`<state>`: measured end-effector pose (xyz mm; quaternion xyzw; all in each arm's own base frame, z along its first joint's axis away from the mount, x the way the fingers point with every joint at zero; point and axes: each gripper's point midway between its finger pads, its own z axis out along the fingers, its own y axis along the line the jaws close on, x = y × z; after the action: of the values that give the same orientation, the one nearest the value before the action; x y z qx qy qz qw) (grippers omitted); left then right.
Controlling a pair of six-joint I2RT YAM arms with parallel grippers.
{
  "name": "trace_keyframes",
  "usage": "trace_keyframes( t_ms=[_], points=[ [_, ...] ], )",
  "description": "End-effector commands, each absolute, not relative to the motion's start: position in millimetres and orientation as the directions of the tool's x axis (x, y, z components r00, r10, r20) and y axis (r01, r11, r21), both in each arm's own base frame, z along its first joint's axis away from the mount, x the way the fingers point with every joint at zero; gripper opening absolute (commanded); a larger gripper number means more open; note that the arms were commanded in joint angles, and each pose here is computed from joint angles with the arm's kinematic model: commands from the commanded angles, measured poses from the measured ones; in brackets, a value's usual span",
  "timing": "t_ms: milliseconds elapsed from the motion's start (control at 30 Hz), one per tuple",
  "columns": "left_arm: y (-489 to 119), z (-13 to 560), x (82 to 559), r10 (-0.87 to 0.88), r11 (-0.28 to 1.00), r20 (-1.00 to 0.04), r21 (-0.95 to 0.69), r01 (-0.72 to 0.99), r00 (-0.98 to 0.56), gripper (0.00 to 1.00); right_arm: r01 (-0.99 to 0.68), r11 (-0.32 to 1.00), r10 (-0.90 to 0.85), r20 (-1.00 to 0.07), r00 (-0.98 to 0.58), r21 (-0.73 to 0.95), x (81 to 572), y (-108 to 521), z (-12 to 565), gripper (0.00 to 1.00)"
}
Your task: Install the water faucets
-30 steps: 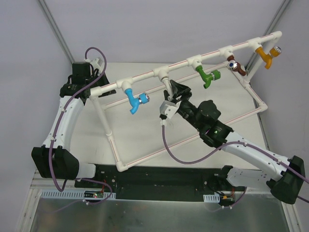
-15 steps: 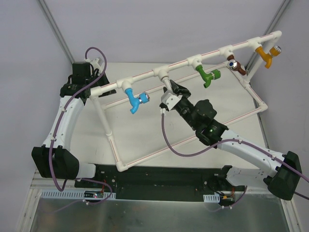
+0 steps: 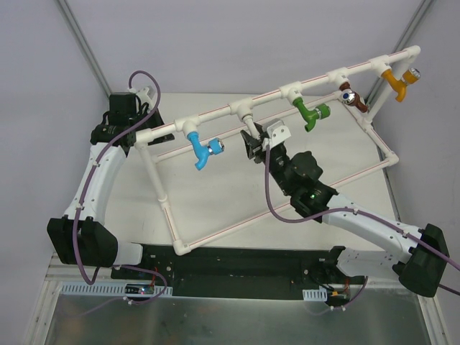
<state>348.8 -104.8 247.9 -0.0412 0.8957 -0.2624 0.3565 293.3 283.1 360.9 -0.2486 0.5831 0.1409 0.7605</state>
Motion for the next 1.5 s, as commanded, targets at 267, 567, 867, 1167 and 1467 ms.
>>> trace_keyframes(
  t_ms=[267, 567, 867, 1167, 1467],
  points=[
    [-111, 214, 348, -0.250, 0.858, -0.540, -0.508, 0.074, -0.804, 0.00, -0.316, 0.742, 0.550, -0.807, -0.216, 0.591, 298, 272, 302, 0.00],
    [-110, 214, 348, -0.250, 0.862, -0.543, -0.502, 0.072, -0.802, 0.00, -0.156, 0.292, 0.862, -0.330, -0.384, 0.944, 292, 295, 300, 0.00],
    [-110, 215, 347, -0.250, 0.862, -0.545, -0.502, 0.073, -0.800, 0.00, -0.031, -0.273, 0.880, 0.237, -0.411, 0.962, 292, 293, 335, 0.00],
    [-109, 214, 348, -0.250, 0.863, -0.545, -0.500, 0.071, -0.801, 0.00, -0.038, -0.444, 0.855, 0.410, -0.319, 0.895, 306, 275, 362, 0.00],
    [-110, 214, 348, -0.250, 0.862, -0.544, -0.502, 0.072, -0.801, 0.00, 0.017, -0.547, 0.786, 0.521, -0.332, 0.837, 306, 276, 362, 0.00]
  ],
)
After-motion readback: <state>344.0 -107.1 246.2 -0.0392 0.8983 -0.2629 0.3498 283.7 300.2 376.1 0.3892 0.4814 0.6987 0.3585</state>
